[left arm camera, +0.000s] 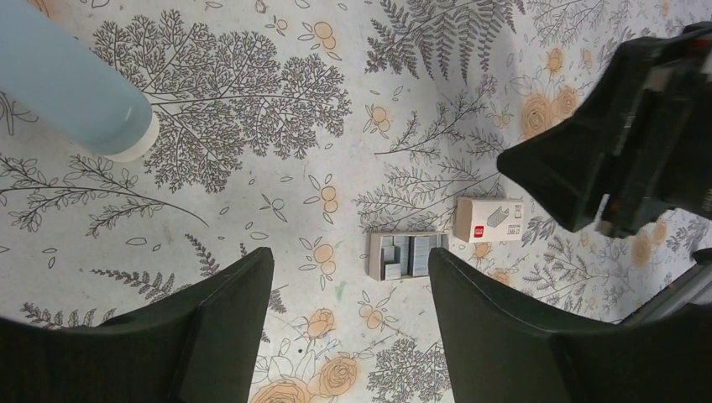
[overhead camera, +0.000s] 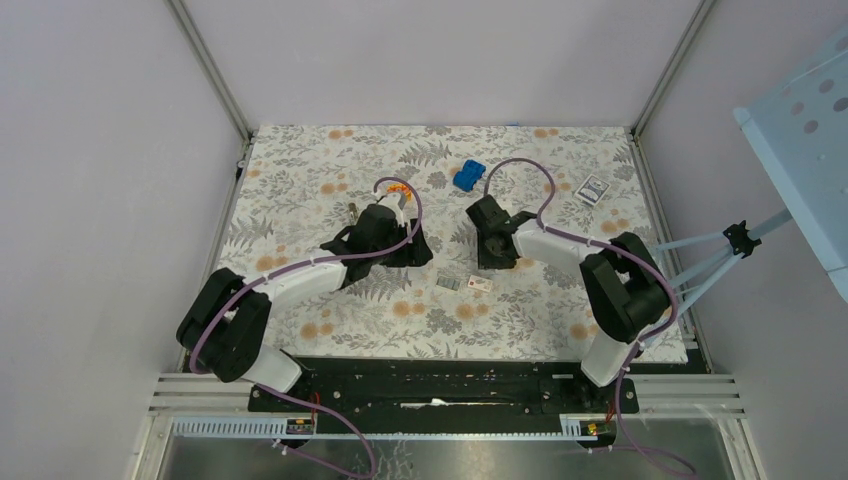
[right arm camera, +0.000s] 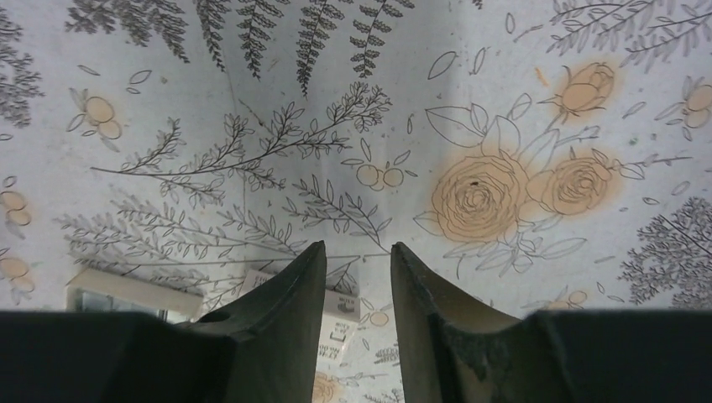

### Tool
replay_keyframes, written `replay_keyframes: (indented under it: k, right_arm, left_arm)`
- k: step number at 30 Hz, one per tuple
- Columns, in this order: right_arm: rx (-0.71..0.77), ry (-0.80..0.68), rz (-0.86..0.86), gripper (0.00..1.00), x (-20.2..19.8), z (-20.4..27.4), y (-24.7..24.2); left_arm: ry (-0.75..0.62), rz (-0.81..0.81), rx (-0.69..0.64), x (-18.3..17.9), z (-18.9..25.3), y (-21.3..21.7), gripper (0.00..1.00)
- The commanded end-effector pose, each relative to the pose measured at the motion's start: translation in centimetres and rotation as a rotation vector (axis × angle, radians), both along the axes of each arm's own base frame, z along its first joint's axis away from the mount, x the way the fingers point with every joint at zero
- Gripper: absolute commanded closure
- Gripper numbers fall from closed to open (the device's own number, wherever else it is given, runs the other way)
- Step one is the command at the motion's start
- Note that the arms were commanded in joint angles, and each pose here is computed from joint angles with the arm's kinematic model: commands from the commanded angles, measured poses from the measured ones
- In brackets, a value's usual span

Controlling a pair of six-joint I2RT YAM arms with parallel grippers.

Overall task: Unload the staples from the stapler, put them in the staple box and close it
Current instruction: Adjust the staple box at the center of the board.

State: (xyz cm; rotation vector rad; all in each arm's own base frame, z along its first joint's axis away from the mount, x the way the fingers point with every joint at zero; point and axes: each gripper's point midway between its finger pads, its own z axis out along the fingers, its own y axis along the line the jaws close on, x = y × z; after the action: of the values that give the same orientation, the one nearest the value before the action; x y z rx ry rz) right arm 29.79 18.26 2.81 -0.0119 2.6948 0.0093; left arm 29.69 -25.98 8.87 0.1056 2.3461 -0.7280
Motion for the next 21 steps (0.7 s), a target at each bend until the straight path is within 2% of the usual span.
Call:
replay_keyframes:
  k: [1, 8, 21]
  right_arm:
    - [-0.014, 0.013, 0.024, 0.59, 0.6, -0.7, 0.7]
    - [0.046, 0.08, 0.166, 0.59, -1.1, -2.7, 2.6]
    - [0.091, 0.147, 0.247, 0.59, -3.5, -3.3, 3.3]
  left_arm:
    - [-0.049, 0.016, -0.05, 1.3, 1.3, -0.9, 0.28]
    - [-0.027, 0.003, -0.053, 1.2, 0.3, -1.2, 0.28]
    - [0.007, -0.021, -0.051, 0.4, -1.2, -1.4, 0.31]
